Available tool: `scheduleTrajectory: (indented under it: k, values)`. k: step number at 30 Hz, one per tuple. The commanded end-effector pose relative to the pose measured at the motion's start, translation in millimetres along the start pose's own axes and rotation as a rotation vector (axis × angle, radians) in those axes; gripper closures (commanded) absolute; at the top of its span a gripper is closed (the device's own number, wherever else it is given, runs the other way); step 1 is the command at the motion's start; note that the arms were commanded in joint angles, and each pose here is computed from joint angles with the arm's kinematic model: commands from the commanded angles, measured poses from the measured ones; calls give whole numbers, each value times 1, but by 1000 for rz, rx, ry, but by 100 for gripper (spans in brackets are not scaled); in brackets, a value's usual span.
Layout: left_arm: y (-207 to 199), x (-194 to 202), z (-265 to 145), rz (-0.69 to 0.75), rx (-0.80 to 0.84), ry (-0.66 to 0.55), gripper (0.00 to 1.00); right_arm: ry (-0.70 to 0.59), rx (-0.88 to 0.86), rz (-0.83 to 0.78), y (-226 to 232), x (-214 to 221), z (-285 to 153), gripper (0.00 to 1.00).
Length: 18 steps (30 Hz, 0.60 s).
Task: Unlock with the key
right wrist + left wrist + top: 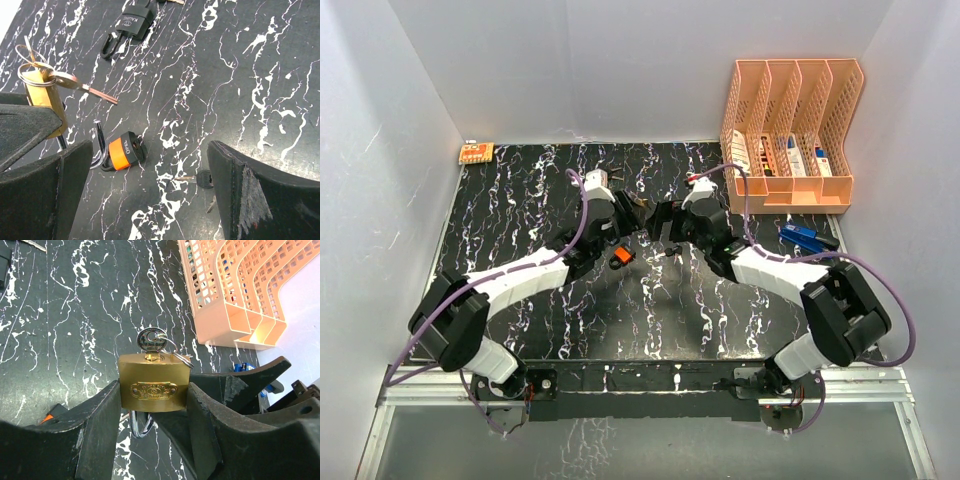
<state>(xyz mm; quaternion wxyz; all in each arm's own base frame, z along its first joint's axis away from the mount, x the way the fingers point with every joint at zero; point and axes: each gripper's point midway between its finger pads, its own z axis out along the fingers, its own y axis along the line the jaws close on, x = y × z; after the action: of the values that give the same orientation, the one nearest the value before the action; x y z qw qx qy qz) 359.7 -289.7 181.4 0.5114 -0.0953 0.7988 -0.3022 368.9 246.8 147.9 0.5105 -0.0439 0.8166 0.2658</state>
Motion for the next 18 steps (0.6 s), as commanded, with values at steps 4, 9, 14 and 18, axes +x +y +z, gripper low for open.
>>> scheduleTrajectory:
  k: [4,9,14,18]
  values:
    - [-34,-34,-2,-58,92,-81,100,-34,24,-36,7,-11,13,2]
    - [-39,-35,-6,-77,119,-76,100,-39,35,-29,4,-10,16,2]
    - [-43,-39,-12,-107,148,-88,100,-25,2,-25,10,-5,21,2]
    - [-43,-42,-15,-131,157,-110,100,-21,-110,-5,29,-2,20,2]
